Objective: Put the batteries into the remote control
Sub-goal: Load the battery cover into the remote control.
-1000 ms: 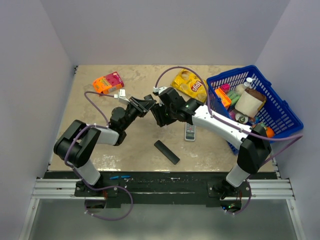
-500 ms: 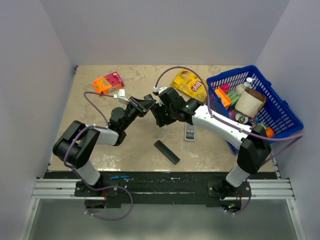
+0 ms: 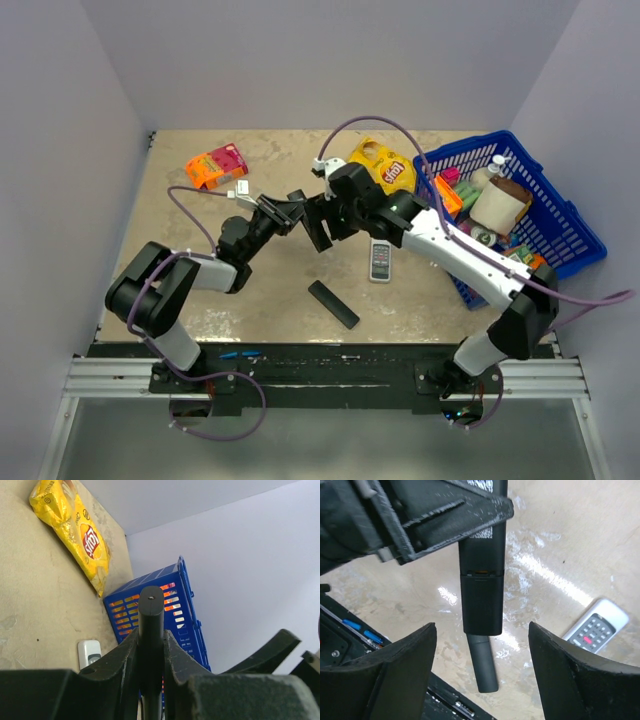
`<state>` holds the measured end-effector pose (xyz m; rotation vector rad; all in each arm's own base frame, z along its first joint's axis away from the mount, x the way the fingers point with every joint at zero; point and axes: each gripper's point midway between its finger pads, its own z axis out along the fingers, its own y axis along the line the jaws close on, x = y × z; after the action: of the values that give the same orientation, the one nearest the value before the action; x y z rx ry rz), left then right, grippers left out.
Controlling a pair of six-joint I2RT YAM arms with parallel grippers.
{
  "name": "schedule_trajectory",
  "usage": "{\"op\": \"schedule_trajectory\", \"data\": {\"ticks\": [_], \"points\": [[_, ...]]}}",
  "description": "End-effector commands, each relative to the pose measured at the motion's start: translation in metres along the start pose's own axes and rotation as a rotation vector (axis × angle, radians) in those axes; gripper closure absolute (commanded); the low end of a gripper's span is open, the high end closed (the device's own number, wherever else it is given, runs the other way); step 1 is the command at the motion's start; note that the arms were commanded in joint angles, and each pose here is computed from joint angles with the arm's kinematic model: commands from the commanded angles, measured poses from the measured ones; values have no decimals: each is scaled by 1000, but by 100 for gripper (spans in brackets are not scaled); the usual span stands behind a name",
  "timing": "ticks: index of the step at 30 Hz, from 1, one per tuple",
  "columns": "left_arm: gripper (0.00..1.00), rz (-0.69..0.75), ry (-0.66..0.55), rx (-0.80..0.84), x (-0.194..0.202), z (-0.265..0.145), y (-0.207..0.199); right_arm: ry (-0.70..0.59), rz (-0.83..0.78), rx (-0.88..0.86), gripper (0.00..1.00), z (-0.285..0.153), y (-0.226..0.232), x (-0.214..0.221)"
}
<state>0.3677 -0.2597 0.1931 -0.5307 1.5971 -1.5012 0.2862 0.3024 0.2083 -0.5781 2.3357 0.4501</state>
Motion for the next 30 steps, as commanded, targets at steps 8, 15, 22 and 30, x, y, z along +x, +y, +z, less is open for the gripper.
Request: {"op": "schedule_trajectory", "data": {"ticks": [8, 15, 22, 30], "points": [[100, -40, 87, 71, 7, 0, -42, -305, -428, -143, 27, -86, 1, -33], [100, -48, 197, 91, 20, -2, -63, -630, -848, -361, 19, -135, 35, -21], [100, -58, 245, 143, 22, -7, -89, -561, -962, -520, 17, -119, 54, 0], [100, -55, 265, 173, 23, -14, -103, -573, -996, -550, 18, -104, 61, -2]]}}
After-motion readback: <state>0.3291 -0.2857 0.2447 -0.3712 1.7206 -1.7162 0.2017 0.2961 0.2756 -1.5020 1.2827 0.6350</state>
